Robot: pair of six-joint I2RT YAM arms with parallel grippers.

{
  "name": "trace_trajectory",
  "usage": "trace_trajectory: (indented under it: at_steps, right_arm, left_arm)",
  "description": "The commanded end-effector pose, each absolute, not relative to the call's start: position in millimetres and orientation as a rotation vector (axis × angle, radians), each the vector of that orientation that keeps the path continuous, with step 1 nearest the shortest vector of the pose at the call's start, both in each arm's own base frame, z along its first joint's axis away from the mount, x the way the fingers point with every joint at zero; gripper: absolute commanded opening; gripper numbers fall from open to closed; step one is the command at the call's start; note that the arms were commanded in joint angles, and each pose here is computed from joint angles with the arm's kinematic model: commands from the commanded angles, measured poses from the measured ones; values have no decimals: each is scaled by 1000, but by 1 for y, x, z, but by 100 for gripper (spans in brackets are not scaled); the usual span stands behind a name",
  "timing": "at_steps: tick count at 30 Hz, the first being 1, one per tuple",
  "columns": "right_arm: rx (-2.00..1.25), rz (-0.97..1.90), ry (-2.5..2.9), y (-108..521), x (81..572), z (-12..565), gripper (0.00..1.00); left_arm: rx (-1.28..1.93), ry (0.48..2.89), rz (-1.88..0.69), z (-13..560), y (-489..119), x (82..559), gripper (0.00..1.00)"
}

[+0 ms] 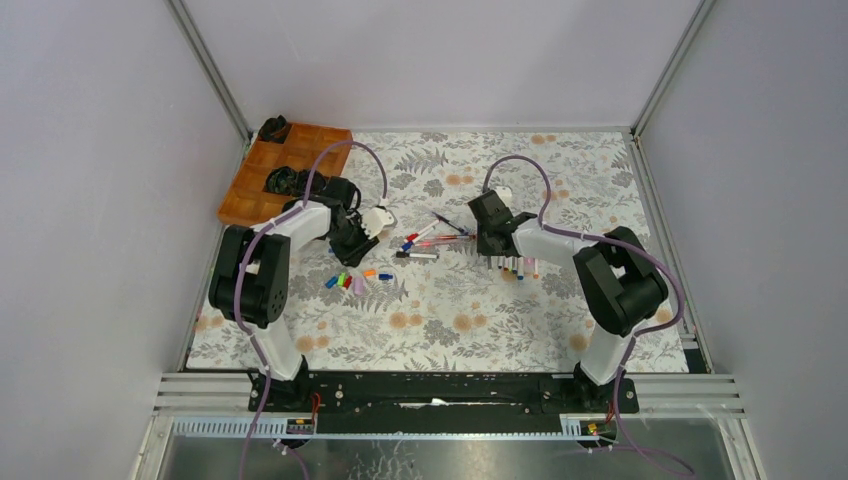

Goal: Open the pen caps

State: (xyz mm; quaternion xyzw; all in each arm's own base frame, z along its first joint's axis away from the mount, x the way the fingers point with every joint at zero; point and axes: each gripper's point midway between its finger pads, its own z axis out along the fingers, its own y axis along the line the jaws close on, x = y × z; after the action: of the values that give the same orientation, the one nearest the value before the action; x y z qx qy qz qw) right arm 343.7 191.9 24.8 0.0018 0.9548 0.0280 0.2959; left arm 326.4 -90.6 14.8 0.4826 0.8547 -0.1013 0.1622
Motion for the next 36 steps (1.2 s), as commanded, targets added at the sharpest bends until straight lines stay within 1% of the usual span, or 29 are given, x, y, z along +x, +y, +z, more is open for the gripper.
trace_trajectory:
  at_steps: [1, 2, 4, 6, 7, 8, 9, 10, 16, 21, 25, 30, 32, 34, 35, 36]
  right_arm:
    - [72, -23, 2451, 186, 370, 30, 1]
    - [75, -35, 2451, 184, 370, 28, 3]
    - [76, -50, 2462, 183, 369, 22, 8]
    - [79, -62, 2471, 181, 367, 17, 10]
    - [78, -63, 2473, 181, 367, 16, 11]
    - [78, -63, 2474, 180, 366, 15, 13]
    - [76, -66, 2477, 180, 366, 14, 16]
    - [76, -71, 2478, 179, 365, 13, 20]
    - [66, -99, 2501, 173, 358, 4, 29]
    - [61, -100, 2504, 170, 353, 3, 28]
    - [72, -87, 2478, 169, 354, 15, 26]
    - [80, -62, 2424, 171, 360, 39, 26]
    - [77, -39, 2396, 173, 364, 52, 27]
    - [60, -9, 2366, 178, 368, 65, 29]
    - [47, 13, 2351, 181, 371, 72, 32]
    - [14, 51, 2340, 188, 374, 77, 37]
  left_arm:
    - [1348, 2400, -303, 30, -96, 333, 51]
    - [1358, 2380, -317, 36, -98, 332, 55]
    - [1364, 2348, -334, 47, -102, 330, 59]
    - [1373, 2315, -348, 58, -105, 329, 69]
    - [1372, 2302, -350, 65, -106, 329, 70]
    - [1372, 2288, -353, 71, -107, 329, 86]
    - [1376, 2277, -358, 78, -108, 329, 97]
    - [1377, 2263, -359, 85, -109, 329, 99]
    - [1356, 2157, -339, 137, -114, 329, 99]
    - [1312, 2067, -253, 180, -111, 335, 99]
    - [1218, 2011, -186, 210, -109, 343, 98]
    - [945, 2009, -51, 244, -94, 371, 98]
    - [876, 2020, -46, 251, -92, 374, 98]
    - [863, 2027, -85, 255, -96, 371, 98]
    - [874, 2029, -110, 255, -99, 368, 98]
    - [886, 2026, -134, 255, -102, 366, 98]
